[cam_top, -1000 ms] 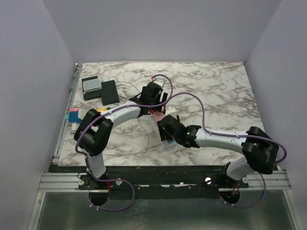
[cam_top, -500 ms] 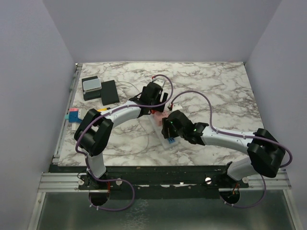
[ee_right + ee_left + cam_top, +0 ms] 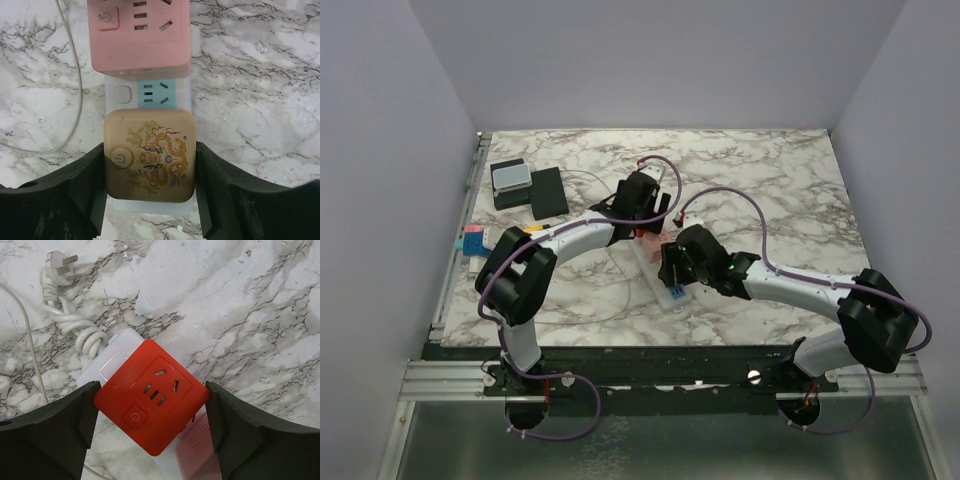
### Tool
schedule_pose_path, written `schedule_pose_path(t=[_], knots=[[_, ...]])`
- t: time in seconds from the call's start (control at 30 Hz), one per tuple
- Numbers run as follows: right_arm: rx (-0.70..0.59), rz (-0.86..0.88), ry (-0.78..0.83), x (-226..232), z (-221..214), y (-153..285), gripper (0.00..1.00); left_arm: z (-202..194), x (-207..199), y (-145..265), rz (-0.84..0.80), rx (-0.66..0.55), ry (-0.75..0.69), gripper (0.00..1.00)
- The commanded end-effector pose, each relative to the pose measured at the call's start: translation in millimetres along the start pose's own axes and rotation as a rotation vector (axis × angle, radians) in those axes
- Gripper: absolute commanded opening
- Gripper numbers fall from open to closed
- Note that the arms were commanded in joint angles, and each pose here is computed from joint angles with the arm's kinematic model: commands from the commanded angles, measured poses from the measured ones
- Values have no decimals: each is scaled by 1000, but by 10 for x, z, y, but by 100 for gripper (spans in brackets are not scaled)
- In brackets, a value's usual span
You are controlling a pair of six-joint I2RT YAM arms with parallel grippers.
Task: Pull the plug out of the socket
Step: Remove the plug from the socket.
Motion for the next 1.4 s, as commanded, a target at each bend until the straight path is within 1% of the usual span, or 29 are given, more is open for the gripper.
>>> schedule_pose_path(t=[0.0, 0.27, 0.43, 0.63, 0.83, 1.0, 1.17, 1.37], knots=[[9, -80, -1, -6, 23, -36, 0, -268, 39, -64, 19, 119, -15, 7], [25, -245, 109, 147, -21, -39, 0, -287, 42, -78, 24, 132, -19, 6], [58, -297, 158, 265, -72, -83, 0, -293, 40, -84, 24, 138, -20, 6], [48, -247, 114, 331, -89, -67, 0, -292, 47, -83, 28, 139, -26, 4], [2, -179, 68, 367, 30, 69, 0, -299, 49, -86, 26, 143, -34, 3], [-7, -157, 35, 295, 102, 114, 0, -308, 51, -87, 21, 147, -49, 2], [4, -138, -11, 162, 92, 63, 0, -309, 40, -64, 27, 139, -79, 2], [8, -55, -94, 11, 70, 21, 0, -341, 15, -57, 38, 138, -113, 1]])
Point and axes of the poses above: each gripper's point midway between its finger pads, its own y axis back along the fingers, its own x axis along the line the jaws close on, z = x × y, the point moved 7 cm from there along y, back along the fingers, and after that the axes turned 12 degrees about y, right-handed, at the moved point
